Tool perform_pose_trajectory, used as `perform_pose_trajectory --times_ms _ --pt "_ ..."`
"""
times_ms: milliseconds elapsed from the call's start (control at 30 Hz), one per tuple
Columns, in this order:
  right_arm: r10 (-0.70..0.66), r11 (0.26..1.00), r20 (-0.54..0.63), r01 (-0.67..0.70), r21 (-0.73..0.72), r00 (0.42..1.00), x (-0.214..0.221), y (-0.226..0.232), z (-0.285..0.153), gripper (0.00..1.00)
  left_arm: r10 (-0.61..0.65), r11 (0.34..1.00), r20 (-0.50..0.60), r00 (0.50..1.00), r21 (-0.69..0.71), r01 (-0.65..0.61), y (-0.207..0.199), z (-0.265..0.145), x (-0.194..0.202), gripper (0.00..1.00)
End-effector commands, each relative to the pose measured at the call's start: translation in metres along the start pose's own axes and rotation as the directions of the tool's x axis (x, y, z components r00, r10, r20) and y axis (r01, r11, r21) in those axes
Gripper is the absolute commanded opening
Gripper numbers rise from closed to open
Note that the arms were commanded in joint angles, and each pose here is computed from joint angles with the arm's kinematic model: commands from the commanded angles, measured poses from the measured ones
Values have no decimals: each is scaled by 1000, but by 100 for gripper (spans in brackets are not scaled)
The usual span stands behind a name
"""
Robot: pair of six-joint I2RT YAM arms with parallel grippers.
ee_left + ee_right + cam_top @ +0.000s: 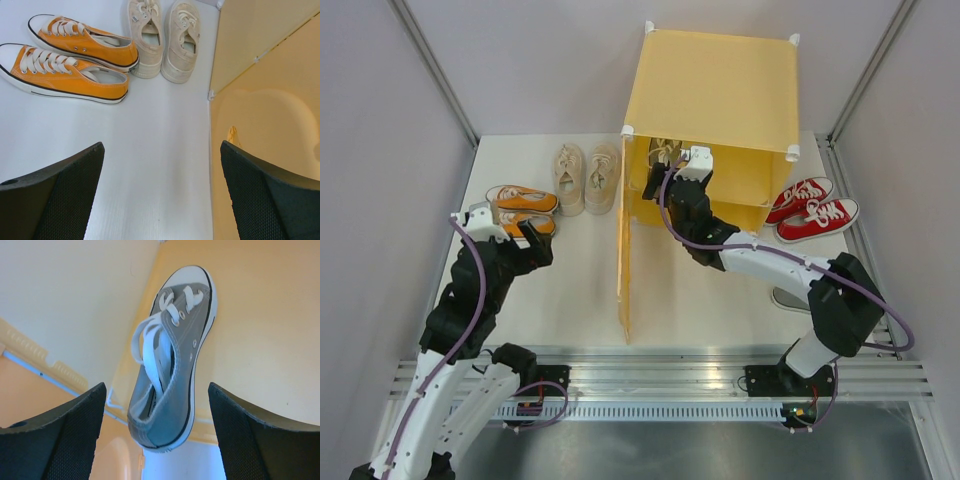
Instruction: Place and organize the shoes in the shoe cabinet
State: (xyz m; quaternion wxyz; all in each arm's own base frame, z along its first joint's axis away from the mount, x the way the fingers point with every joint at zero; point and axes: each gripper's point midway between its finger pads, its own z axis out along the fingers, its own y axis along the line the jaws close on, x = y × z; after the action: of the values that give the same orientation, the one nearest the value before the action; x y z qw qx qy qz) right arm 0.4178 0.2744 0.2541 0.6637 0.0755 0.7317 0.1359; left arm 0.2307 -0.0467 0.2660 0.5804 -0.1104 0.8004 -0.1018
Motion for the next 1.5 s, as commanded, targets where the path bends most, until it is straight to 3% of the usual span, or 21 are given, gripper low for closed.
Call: perform_pose_trajectory --times_ms 0,233,500,767,967,1267,1467 --pt "33 999 10 -33 -32 999 -6 5 -16 86 26 997 54 998 75 -30 -13 -6 -15 99" --pt "4 998 31 -2 -58 1000 -16 12 -51 98 31 976 61 998 212 -44 -38 -17 -24 99" --pt "-14 995 11 15 -97 1000 -18 16 -88 98 25 898 15 1000 439 -29 -79 -49 -31 98" --pt "-51 964 -53 35 -263 997 12 68 -127 96 55 801 25 998 595 -59 -106 -85 -46 97" --pt "-63 941 -85 30 -338 994 30 102 -131 96 89 761 12 996 644 -76 -113 -94 -41 97" --pt "-82 934 -100 42 -354 992 40 121 -123 96 149 789 5 989 602 -122 -100 -87 -29 97" --pt "-97 932 -116 49 -360 989 47 130 -119 96 123 788 84 989 597 -149 -102 -104 -59 97"
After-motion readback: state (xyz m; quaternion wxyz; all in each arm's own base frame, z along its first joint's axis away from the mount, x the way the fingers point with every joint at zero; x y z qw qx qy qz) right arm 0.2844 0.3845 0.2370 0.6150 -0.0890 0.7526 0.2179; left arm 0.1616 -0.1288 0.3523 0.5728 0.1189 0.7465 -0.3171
